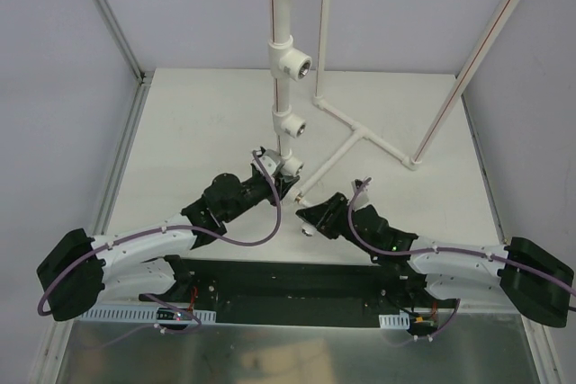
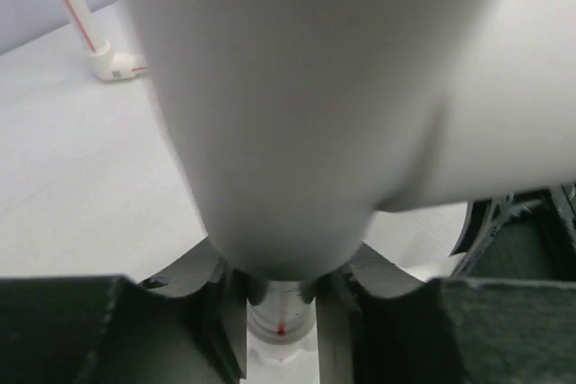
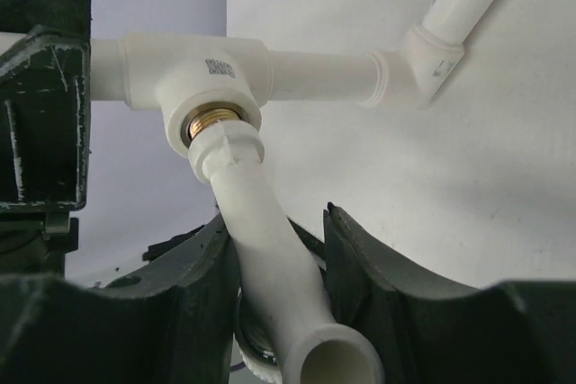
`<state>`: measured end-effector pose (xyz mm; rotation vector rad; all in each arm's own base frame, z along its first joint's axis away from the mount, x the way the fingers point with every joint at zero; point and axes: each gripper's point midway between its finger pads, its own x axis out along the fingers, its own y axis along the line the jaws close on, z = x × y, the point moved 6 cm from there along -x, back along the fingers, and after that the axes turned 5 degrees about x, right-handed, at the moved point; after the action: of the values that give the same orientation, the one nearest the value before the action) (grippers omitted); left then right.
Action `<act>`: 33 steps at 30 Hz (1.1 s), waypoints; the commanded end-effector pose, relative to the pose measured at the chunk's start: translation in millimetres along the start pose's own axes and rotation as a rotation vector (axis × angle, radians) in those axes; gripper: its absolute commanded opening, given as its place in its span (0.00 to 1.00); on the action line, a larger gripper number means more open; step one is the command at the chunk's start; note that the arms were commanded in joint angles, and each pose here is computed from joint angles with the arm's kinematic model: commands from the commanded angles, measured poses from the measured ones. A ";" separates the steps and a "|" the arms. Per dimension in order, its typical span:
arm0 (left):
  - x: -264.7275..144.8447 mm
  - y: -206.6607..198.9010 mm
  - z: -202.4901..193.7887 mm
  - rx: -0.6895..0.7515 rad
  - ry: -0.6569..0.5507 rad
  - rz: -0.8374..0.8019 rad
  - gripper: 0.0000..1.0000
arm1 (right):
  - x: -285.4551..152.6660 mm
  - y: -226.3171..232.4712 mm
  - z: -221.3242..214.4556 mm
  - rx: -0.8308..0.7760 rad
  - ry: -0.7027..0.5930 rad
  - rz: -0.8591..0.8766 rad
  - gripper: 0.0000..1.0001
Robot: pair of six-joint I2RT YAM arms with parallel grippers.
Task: Install the water faucets
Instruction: Install the water faucet onto the adaptor.
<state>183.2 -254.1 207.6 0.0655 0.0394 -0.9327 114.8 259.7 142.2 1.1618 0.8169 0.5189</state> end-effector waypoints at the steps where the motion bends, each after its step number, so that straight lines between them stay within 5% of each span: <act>1: 12.1 -48.0 25.7 -0.100 -0.074 -0.335 0.06 | 1.9 24.4 -5.0 -0.144 0.034 0.058 0.00; 5: 20.1 -43.7 25.6 -0.119 -0.093 -0.303 0.00 | -0.1 25.9 -1.7 -0.179 0.012 0.069 0.00; 10: 27.8 -33.3 18.0 -0.136 -0.073 -0.257 0.37 | -4.0 25.1 2.5 -0.221 -0.009 0.059 0.00; 15: 34.8 -20.2 7.0 -0.210 -0.077 -0.206 0.42 | -6.5 25.0 4.9 -0.254 -0.022 0.066 0.00; 18: 42.1 -18.6 7.1 -0.250 -0.082 -0.234 0.36 | -6.3 23.1 7.1 -0.279 -0.036 0.063 0.00; 22: 57.1 -20.4 9.2 -0.300 -0.075 -0.285 0.00 | -6.4 22.9 8.9 -0.336 -0.044 0.066 0.00; 33: 50.9 -34.7 35.1 -0.441 0.030 -0.345 0.00 | -22.3 44.1 21.6 -0.519 -0.102 0.152 0.00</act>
<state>232.5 -302.7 208.2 -0.0903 0.0822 -1.0924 140.4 226.4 147.5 0.7843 0.5000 0.4760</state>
